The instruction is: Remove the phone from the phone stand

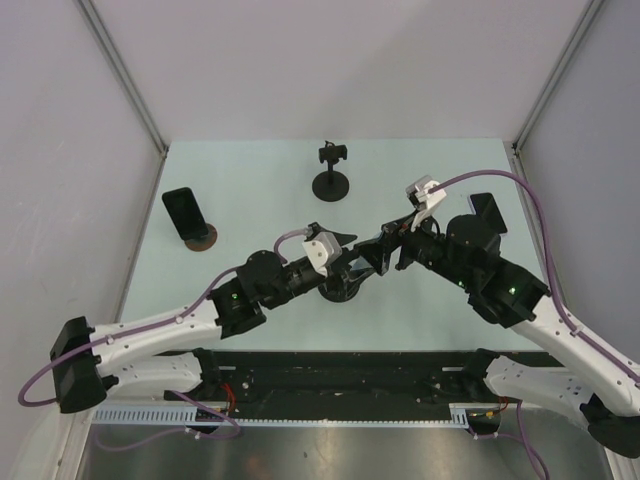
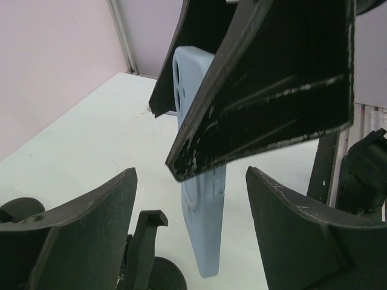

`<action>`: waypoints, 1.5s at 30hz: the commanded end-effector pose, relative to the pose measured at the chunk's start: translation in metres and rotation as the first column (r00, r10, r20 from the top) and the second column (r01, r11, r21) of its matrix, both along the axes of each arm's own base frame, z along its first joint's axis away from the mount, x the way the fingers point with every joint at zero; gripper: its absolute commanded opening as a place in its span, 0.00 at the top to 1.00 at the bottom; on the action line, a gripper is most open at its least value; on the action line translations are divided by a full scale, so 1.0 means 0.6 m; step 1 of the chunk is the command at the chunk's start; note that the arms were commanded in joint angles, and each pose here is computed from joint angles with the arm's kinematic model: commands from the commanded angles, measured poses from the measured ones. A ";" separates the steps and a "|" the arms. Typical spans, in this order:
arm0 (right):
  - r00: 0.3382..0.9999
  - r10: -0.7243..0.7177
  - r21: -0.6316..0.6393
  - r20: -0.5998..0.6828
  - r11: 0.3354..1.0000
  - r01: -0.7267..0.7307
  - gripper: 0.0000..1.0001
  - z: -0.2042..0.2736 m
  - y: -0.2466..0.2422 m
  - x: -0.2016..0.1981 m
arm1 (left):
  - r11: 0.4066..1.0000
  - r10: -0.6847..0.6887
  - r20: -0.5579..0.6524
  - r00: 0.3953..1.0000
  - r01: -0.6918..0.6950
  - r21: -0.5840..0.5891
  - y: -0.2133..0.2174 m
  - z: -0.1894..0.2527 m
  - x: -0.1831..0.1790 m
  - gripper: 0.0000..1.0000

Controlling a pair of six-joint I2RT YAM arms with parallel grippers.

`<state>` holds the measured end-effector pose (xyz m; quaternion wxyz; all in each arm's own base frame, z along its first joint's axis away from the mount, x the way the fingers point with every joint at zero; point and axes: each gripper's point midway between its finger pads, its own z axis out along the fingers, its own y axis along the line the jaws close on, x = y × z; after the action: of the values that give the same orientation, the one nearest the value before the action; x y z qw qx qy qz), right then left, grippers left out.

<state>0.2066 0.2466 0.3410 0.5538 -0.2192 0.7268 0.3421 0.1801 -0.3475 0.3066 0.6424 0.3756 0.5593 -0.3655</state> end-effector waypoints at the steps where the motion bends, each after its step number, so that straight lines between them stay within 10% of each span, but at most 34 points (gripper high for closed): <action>1: 0.996 -0.036 0.114 0.082 0.993 0.026 1.00 0.079 0.002 0.003 | 0.998 0.042 0.044 0.998 -0.039 -0.050 -0.008 0.052 0.010 0.27; 9: 0.995 -0.044 0.120 0.095 0.992 0.033 1.00 0.084 0.006 -0.002 | 0.996 0.045 0.001 0.999 -0.045 -0.074 -0.015 0.058 0.009 0.83; 12: 0.993 -0.052 0.135 0.105 0.990 0.037 0.84 0.093 0.001 -0.003 | 0.994 0.049 -0.021 0.999 -0.051 -0.099 -0.010 0.065 0.008 1.00; 16: 0.990 -0.066 0.139 0.127 0.989 0.048 0.38 0.101 -0.009 -0.005 | 0.982 0.082 -0.097 0.992 -0.097 -0.162 0.001 0.081 0.013 1.00; 22: 0.977 -0.139 0.149 0.163 0.982 0.115 0.07 0.112 -0.041 -0.002 | 0.930 0.155 -0.274 0.949 -0.233 -0.282 0.037 0.097 0.037 1.00; 45: 0.974 -0.111 0.017 0.198 0.994 0.109 0.00 0.023 0.047 0.003 | 0.672 0.073 -0.673 0.736 -0.535 -0.511 0.111 0.107 0.088 1.00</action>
<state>0.2028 0.2728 0.3330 0.6070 -0.2341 0.6997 0.2952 0.2327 -0.2920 0.3308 0.5766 -0.0594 0.6696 -0.4643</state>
